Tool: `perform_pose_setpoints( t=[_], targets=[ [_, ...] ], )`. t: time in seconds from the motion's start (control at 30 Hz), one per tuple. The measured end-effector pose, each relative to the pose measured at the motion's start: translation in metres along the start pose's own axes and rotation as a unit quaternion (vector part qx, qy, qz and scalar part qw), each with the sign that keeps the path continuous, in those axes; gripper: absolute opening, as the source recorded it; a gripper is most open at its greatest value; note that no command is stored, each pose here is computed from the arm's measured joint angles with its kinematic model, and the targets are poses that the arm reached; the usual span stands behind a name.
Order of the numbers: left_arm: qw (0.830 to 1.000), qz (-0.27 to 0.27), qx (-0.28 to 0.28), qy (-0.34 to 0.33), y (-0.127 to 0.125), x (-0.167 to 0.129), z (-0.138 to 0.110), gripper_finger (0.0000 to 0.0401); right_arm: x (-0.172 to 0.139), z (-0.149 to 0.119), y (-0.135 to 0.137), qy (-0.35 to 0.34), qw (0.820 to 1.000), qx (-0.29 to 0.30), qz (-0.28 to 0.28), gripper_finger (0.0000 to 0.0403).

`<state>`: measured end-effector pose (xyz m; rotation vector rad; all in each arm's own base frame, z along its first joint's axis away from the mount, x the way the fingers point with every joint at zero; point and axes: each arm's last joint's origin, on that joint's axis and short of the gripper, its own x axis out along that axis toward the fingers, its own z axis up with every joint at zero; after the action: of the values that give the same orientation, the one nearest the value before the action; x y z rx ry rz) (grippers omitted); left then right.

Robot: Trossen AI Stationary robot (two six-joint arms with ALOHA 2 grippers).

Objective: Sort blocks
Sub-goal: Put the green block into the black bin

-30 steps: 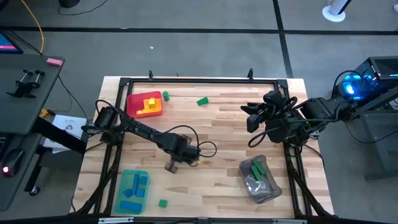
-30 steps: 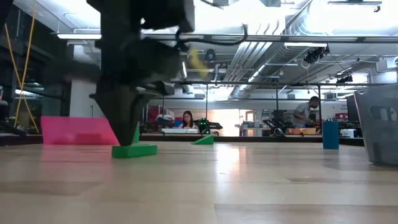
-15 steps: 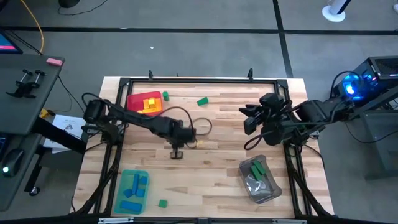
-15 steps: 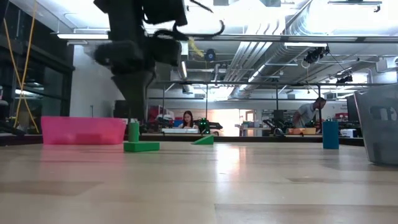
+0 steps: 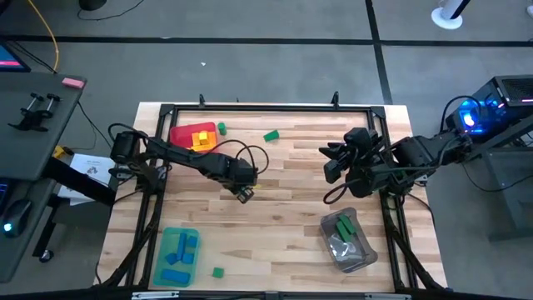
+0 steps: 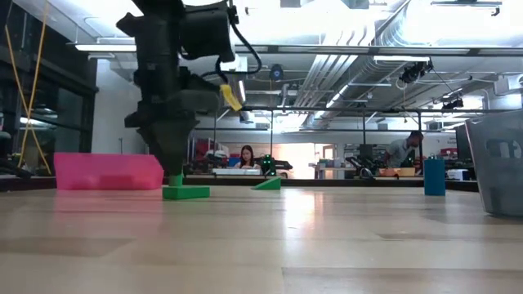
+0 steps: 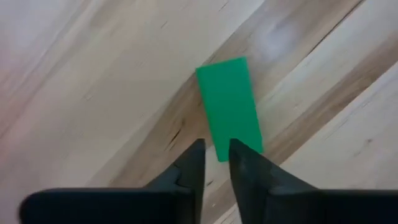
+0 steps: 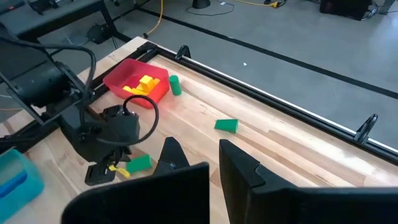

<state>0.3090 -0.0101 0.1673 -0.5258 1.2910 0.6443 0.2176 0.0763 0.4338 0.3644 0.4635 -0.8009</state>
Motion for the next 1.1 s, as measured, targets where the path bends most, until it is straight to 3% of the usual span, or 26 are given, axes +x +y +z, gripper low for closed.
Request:
perform_pose_setpoints(
  t=[0.23,0.47,0.77,0.87,0.93,1.03,1.1],
  targets=[
    [0.999,-0.039,0.006,-0.032,-0.006,-0.005,0.006,0.0146,0.0,0.0,0.0,0.002,1.0,-0.001,-0.001,0.0],
    [1.0,-0.021,0.0,-0.02,-0.006,0.011,0.009,0.0227,0.0,-0.001,0.0,0.009,1.0,0.001,0.002,0.0],
    [1.0,-0.017,-0.005,0.006,-0.012,0.037,0.008,0.0259,0.0,-0.001,0.0,0.009,1.0,0.001,0.002,0.0],
    [1.0,-0.021,0.018,0.006,-0.013,0.038,0.008,0.024,0.0,-0.001,0.0,0.01,1.0,0.001,0.002,0.0],
    [0.998,-0.038,0.042,-0.004,-0.017,0.034,0.01,0.0203,0.0,-0.001,0.0,0.01,1.0,0.001,0.002,0.0],
    [0.985,-0.118,0.096,-0.081,-0.04,0.016,0.027,0.0107,0.0,-0.001,0.0,0.01,1.0,0.004,0.002,0.0],
    [0.966,-0.175,0.131,-0.138,-0.055,-0.003,0.041,0.0034,0.0,-0.001,0.0,0.009,1.0,0.017,0.002,0.0]
  ],
)
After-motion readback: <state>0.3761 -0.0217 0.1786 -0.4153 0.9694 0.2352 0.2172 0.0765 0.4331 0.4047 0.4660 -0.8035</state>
